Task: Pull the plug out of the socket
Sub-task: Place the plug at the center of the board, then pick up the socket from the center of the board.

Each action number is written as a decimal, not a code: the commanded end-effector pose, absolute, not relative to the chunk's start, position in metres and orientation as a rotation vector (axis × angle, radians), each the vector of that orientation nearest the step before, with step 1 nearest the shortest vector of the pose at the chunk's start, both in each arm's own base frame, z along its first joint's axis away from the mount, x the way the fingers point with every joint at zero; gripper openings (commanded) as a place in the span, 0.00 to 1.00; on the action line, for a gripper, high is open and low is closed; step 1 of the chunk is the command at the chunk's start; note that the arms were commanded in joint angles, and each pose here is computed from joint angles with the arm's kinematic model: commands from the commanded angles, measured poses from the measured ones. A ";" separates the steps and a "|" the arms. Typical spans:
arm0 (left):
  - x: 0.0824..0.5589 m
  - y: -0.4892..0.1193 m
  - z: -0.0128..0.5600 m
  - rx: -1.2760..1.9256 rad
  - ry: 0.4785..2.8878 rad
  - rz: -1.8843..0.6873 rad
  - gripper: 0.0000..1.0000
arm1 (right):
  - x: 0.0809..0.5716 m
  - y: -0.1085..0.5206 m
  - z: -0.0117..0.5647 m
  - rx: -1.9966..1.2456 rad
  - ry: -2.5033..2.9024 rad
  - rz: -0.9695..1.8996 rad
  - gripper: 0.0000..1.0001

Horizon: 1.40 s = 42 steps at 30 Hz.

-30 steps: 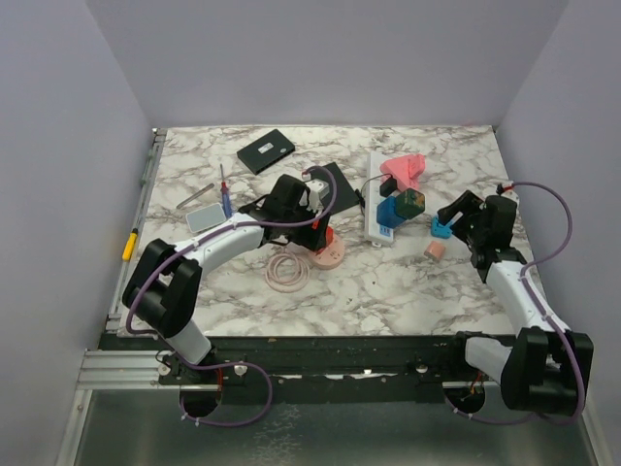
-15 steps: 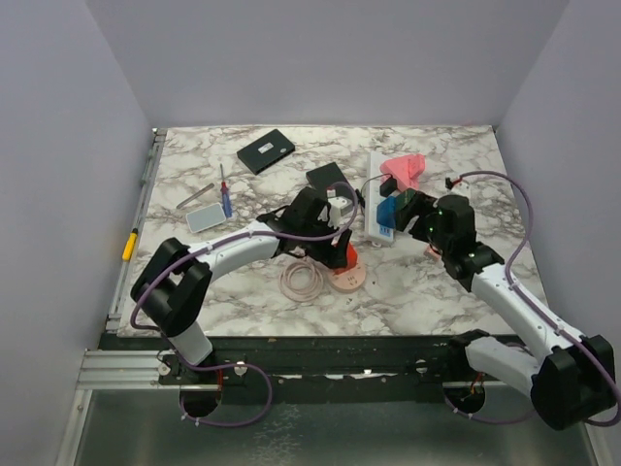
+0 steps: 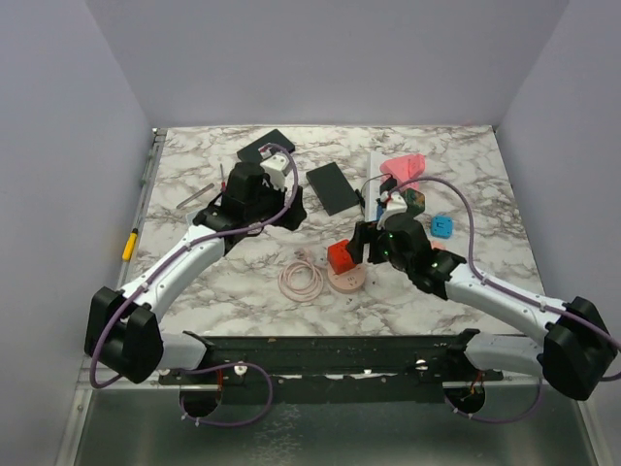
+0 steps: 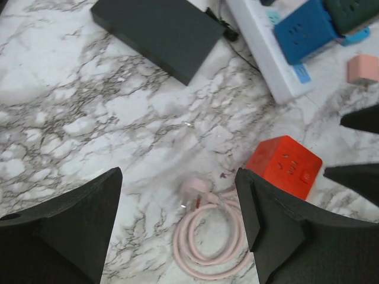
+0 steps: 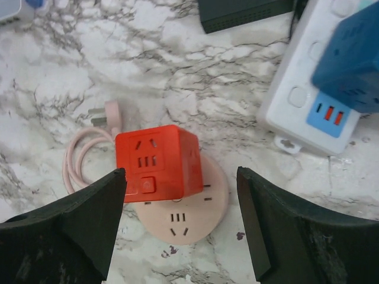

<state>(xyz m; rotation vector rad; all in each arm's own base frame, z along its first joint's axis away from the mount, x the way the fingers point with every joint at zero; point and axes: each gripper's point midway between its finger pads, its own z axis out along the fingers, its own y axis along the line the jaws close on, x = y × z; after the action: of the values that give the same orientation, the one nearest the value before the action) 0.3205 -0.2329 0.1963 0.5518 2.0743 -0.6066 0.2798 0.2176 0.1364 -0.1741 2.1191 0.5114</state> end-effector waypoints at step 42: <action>0.341 -0.189 0.170 0.298 2.171 -0.470 0.82 | 0.285 0.263 0.068 -0.344 2.264 0.024 0.81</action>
<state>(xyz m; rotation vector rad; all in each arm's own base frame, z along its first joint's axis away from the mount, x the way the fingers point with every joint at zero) 0.3410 -0.1947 0.1734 0.3291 2.1658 -0.4970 0.2866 0.2729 0.0758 -0.3859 2.2332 0.1221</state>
